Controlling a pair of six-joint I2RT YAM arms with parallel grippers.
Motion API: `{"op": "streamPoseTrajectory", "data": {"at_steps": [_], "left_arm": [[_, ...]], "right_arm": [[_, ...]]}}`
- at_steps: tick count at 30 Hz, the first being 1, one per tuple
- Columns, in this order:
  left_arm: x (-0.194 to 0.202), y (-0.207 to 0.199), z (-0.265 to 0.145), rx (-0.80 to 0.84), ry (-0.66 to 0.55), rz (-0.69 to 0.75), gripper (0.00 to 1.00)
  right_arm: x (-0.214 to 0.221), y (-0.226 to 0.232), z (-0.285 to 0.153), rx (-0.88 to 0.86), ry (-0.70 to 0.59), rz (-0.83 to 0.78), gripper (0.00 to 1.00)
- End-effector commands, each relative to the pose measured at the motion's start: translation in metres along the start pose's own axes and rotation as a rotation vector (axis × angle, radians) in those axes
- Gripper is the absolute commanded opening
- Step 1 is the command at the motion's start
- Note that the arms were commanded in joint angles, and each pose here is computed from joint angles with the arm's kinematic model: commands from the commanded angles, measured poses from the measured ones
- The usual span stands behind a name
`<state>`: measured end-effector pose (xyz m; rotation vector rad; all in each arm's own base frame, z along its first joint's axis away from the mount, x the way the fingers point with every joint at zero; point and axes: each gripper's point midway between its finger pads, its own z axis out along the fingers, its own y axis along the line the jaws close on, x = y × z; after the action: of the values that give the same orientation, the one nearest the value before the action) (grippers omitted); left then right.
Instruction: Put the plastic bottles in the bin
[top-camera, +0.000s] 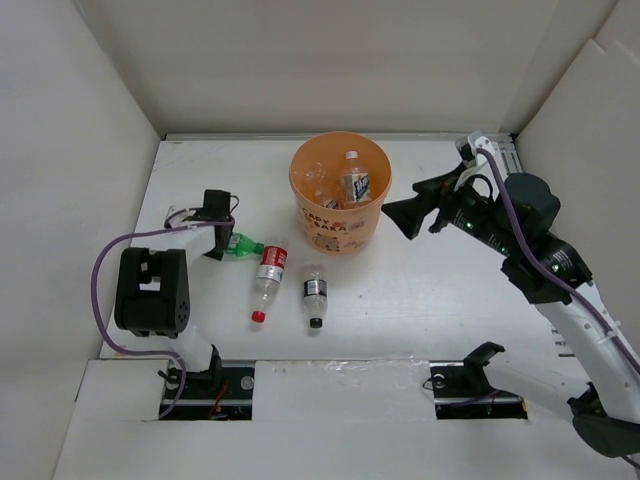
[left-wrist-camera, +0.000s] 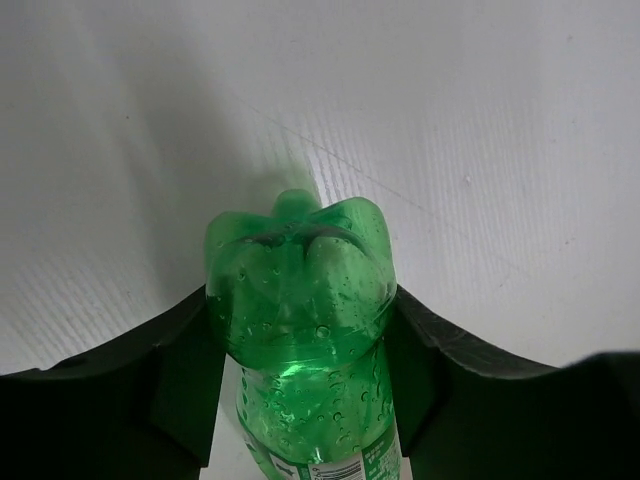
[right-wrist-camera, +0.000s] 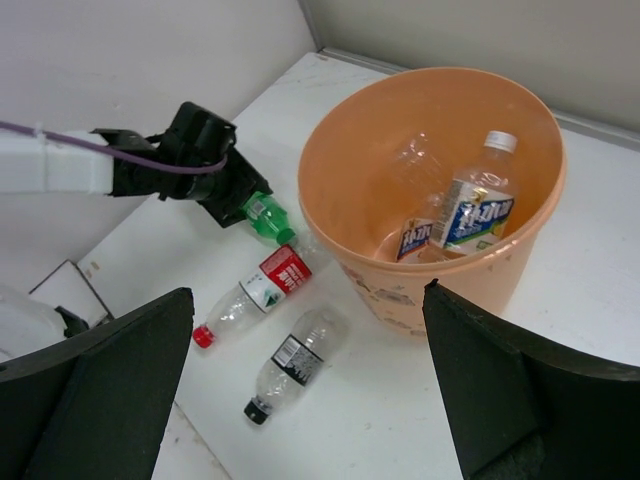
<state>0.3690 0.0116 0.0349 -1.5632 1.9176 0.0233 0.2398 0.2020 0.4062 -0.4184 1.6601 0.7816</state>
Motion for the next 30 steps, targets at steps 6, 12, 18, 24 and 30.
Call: {"op": "streamPoseTrajectory", "data": {"at_steps": [6, 12, 18, 24, 30], "left_arm": [[-0.052, -0.065, -0.084, 0.223, -0.123, 0.112, 0.00], [-0.098, -0.123, -0.189, 0.544, -0.195, 0.180, 0.00], [-0.108, -0.149, -0.284, 0.884, -0.185, 0.377, 0.00], [-0.081, -0.149, -0.368, 1.234, -0.036, 0.500, 0.00], [-0.074, -0.138, -0.404, 1.370, 0.022, 0.523, 0.00]], "right_arm": [[-0.058, 0.058, -0.002, -0.161, -0.101, -0.108, 1.00], [-0.049, 0.090, 0.044, -0.282, -0.055, -0.110, 1.00], [-0.046, 0.146, 0.093, -0.432, -0.055, -0.130, 1.00], [-0.029, 0.161, 0.146, -0.388, -0.012, -0.098, 1.00], [0.005, 0.175, 0.191, -0.362, 0.028, -0.080, 1.00]]}}
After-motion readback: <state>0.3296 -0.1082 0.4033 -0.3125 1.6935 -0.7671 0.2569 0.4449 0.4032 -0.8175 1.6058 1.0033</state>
